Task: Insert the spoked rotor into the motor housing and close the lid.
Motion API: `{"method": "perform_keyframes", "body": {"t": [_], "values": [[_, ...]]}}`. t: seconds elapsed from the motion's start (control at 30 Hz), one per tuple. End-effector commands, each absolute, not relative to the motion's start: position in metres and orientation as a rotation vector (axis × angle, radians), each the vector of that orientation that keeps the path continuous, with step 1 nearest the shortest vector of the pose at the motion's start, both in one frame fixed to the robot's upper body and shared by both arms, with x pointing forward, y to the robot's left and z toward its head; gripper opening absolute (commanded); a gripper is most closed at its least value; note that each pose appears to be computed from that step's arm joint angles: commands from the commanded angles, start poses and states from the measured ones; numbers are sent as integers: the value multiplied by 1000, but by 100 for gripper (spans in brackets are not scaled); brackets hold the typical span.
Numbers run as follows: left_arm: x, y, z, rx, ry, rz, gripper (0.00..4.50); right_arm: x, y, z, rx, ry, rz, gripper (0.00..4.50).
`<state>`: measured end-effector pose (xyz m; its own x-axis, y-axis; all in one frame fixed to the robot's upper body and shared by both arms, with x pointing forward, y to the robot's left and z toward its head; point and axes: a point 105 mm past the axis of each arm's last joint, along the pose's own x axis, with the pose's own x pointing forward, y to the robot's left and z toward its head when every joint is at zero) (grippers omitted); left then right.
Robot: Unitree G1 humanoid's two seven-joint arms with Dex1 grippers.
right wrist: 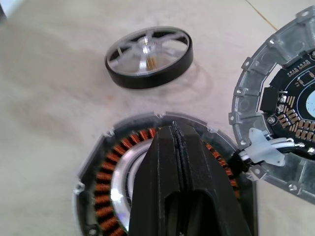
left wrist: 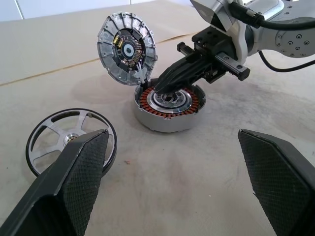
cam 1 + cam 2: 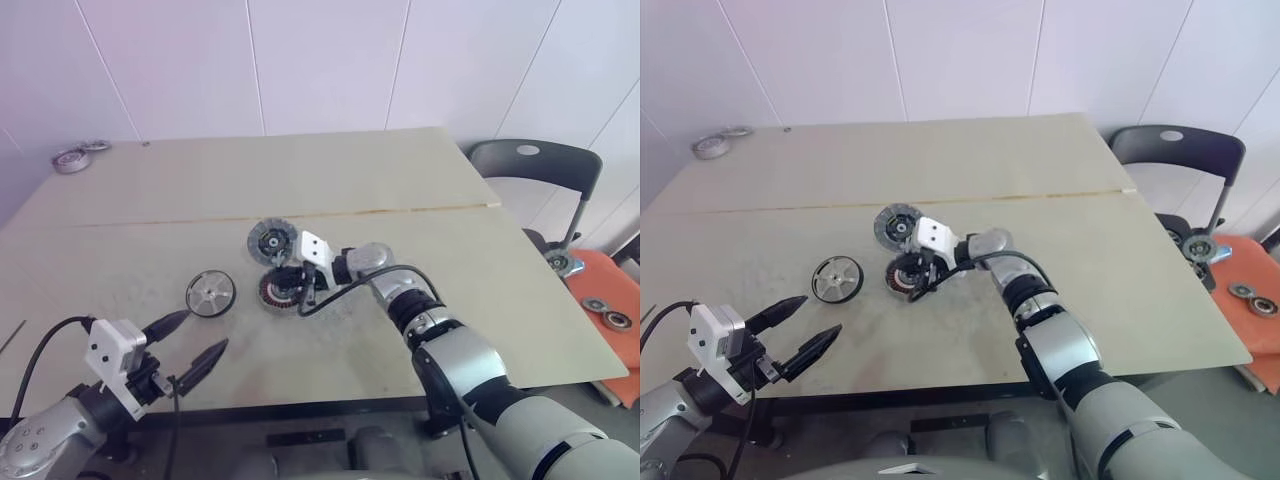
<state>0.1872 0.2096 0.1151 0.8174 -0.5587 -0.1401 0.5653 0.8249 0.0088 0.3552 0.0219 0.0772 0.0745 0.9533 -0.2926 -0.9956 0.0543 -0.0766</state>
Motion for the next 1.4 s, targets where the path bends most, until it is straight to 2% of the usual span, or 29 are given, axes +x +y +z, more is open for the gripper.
{"method": "perform_keyframes", "body": {"t": [0.03,0.13,0.3,0.9,1.4], "values": [[187,206,124,67,106,-613,450,352,21,112,-98,172,1609,3],[187,205,124,67,107,-613,450,340,13,105,-122,238,1712,3],[189,204,126,69,104,-616,450,339,17,81,-269,243,1654,3],[187,204,127,68,101,-608,450,351,31,76,-498,81,1502,3],[187,201,128,67,99,-617,450,370,22,67,-581,70,1318,3]]}}
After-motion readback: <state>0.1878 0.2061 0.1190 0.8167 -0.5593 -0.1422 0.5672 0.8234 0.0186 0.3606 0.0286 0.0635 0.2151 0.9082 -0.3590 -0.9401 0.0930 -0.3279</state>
